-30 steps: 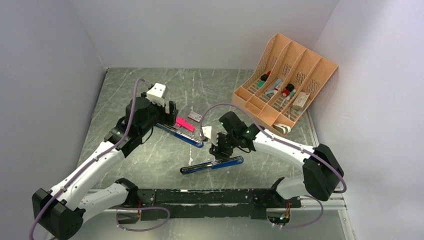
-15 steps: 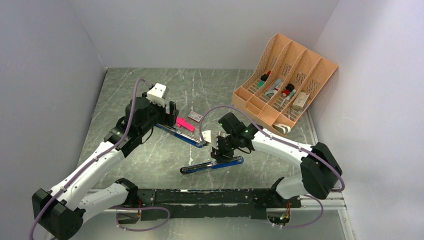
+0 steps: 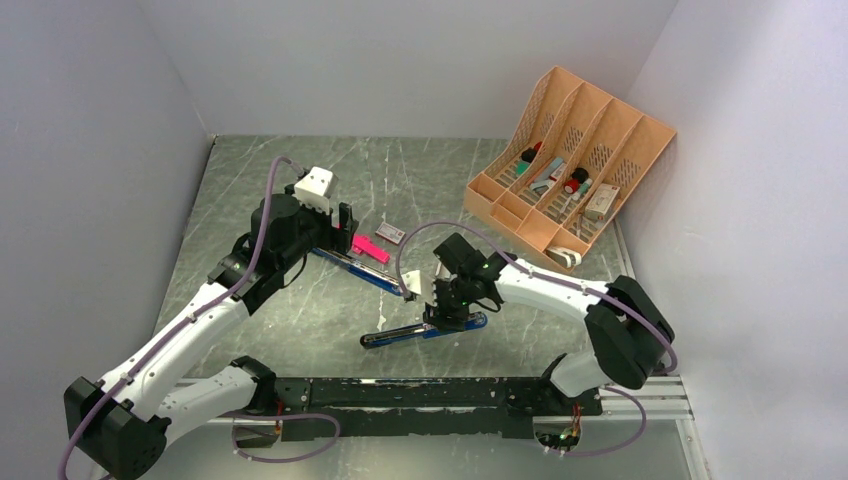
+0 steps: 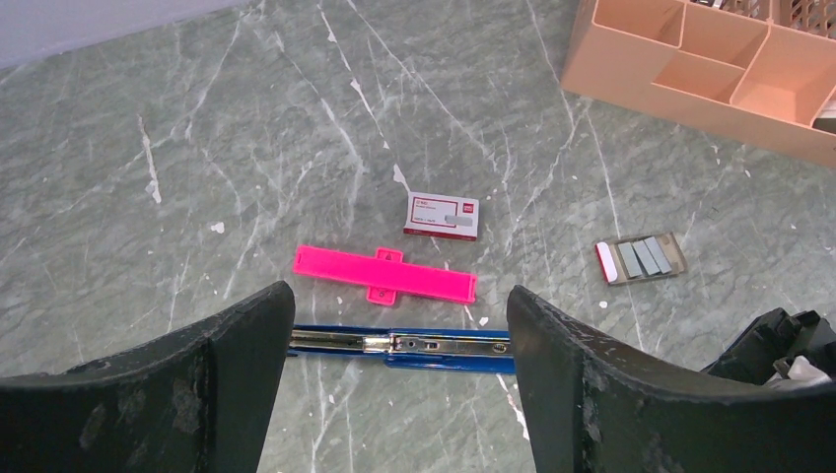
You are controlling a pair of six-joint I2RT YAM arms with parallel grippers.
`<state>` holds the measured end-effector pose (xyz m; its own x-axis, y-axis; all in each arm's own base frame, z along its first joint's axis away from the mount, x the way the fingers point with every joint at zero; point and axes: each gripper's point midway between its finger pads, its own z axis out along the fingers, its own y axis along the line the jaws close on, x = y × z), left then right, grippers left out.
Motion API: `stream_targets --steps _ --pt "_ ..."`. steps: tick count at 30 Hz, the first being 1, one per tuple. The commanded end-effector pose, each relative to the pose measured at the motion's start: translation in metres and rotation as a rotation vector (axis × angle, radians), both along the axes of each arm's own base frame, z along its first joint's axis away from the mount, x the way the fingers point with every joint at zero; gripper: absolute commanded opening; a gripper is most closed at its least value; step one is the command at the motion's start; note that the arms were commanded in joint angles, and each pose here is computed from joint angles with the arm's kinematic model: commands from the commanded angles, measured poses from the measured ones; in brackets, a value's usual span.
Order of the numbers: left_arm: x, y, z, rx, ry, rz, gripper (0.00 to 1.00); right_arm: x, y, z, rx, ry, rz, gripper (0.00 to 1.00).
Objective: Load the staples into the stapler
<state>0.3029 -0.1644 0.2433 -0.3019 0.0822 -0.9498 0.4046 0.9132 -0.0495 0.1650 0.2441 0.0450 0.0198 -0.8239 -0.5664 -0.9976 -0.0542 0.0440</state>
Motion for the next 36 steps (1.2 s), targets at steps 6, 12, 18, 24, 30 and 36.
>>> stream_targets --steps 6,12,18,24,30,36 --pt "0.000 -0.002 0.004 -0.002 0.002 -0.023 0.82 -0.003 -0.006 -0.018 -0.043 -0.007 0.014 0.53" --pt "0.000 -0.002 0.005 -0.004 0.004 -0.023 0.82 -0.002 -0.009 -0.026 -0.070 -0.002 0.001 0.45" --pt "0.000 -0.001 0.006 -0.007 0.001 -0.020 0.81 0.001 -0.006 -0.025 -0.057 -0.011 -0.016 0.30" --pt "-0.002 0.001 0.008 -0.010 -0.002 -0.011 0.81 0.001 0.000 -0.021 -0.033 -0.025 -0.065 0.06" --pt "0.000 0.007 0.009 -0.011 -0.006 0.018 0.81 0.003 0.057 -0.007 0.089 0.008 -0.269 0.00" --pt "0.001 0.016 0.013 -0.016 -0.017 0.064 0.81 -0.005 0.100 -0.015 0.064 -0.079 -0.306 0.00"
